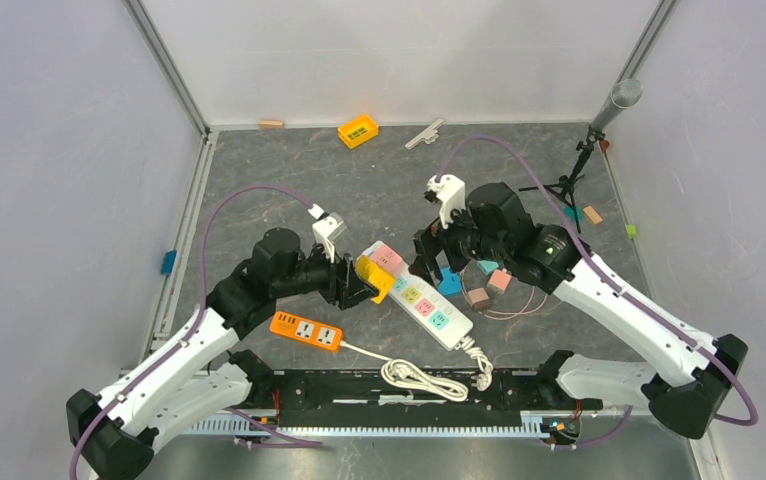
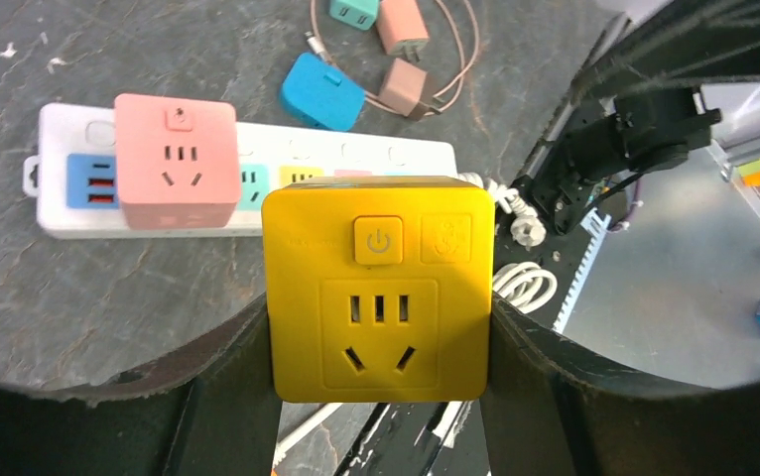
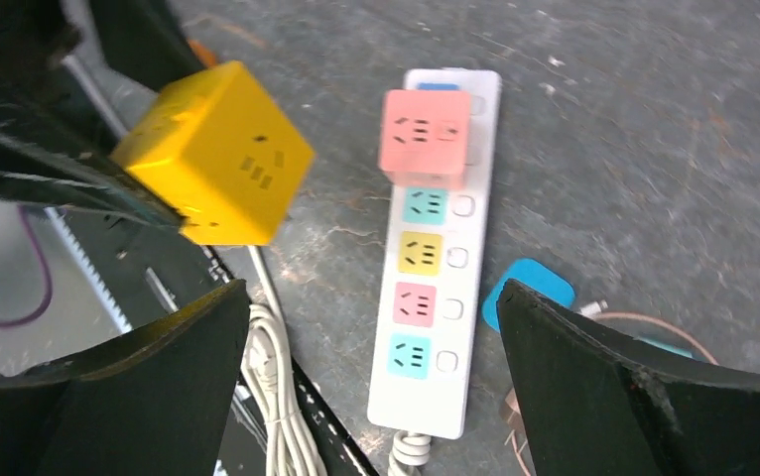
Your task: Insert the plug
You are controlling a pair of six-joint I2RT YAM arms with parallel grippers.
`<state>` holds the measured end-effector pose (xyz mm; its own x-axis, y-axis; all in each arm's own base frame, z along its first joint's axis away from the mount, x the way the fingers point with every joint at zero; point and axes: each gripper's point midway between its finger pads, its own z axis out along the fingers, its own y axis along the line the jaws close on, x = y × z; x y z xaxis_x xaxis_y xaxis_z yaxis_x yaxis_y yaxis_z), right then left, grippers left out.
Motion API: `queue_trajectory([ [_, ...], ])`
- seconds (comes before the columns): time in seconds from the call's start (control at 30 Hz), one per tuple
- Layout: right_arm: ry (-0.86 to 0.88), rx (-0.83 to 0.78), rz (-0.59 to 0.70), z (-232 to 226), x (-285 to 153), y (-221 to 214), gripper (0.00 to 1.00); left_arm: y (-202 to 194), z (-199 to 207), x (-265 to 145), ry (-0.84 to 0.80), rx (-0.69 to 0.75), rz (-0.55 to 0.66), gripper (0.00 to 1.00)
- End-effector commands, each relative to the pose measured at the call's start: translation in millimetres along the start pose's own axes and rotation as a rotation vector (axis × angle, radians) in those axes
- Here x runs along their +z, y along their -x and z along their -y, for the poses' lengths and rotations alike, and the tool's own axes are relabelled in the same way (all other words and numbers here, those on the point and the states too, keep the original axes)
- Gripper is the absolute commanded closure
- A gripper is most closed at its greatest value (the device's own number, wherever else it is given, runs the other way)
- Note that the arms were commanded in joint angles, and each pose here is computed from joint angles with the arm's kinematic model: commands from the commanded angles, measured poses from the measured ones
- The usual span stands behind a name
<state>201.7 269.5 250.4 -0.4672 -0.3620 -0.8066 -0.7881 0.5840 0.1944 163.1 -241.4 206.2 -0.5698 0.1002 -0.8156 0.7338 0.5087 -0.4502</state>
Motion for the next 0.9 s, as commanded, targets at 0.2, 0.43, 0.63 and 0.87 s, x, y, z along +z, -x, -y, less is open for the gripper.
queue_trajectory([
  [0.2,-0.261,0.325,-0.013,71,1,-32,0.02,10,-6,9,0.051,-0.001,-0.088,0.98],
  [0.43,-0.270,0.381,-0.022,79,-4,-54,0.02,0,-8,34,0.073,-0.071,-0.164,0.98],
  [0.63,-0.235,0.446,-0.028,76,1,-69,0.02,-1,-9,53,0.142,-0.087,-0.146,0.98],
  [0.87,-0.232,0.480,-0.050,78,1,-73,0.02,-9,-7,78,0.195,-0.096,-0.169,0.98],
])
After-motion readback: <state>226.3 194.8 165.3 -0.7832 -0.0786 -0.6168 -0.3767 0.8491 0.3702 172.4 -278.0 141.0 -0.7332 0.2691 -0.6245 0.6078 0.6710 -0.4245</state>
